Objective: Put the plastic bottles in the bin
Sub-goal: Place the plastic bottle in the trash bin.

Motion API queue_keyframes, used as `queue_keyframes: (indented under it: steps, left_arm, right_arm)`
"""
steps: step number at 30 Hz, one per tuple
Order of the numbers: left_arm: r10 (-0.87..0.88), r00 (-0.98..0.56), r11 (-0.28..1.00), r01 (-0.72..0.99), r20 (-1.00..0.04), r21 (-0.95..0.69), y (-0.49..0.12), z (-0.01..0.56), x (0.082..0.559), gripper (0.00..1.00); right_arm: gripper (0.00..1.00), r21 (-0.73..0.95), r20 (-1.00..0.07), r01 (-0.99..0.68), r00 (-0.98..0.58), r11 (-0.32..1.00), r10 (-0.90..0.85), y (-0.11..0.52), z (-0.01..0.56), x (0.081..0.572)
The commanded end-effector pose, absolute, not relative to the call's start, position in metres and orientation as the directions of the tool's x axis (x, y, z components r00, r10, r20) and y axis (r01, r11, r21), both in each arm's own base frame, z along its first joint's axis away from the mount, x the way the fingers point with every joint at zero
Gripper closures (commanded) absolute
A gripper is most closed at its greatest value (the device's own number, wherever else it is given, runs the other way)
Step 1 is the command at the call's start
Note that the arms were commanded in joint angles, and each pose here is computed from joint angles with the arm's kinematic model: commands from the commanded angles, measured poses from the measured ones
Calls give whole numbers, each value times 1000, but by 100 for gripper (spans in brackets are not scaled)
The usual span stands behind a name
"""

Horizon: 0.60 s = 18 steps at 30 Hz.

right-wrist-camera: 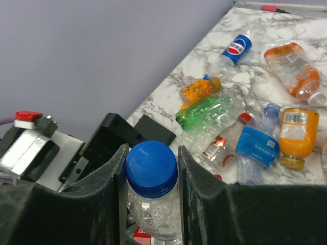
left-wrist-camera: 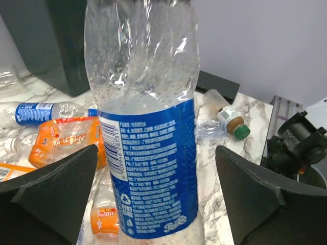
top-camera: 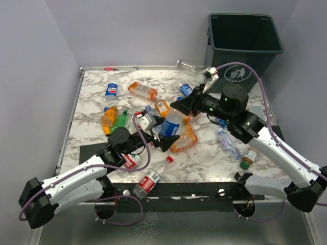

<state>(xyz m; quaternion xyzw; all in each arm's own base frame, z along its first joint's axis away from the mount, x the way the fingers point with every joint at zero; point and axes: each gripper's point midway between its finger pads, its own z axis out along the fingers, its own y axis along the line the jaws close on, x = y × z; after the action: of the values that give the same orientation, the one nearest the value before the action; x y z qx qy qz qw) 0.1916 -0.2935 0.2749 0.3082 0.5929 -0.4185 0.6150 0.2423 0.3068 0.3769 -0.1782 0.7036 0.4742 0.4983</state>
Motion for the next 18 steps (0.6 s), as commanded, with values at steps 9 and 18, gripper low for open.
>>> queue_keyframes:
  steps: [9,18]
  left_arm:
    - [-250,47,651,747,-967,-132,-257,315,219,1]
    - [-268,16,715,674,-963,-188,-248,311,233,1]
  right_arm:
    - [99,154,-981,-354,56,923,185,180,529,292]
    - [99,267,-849,212,512,940,126,54,630,357]
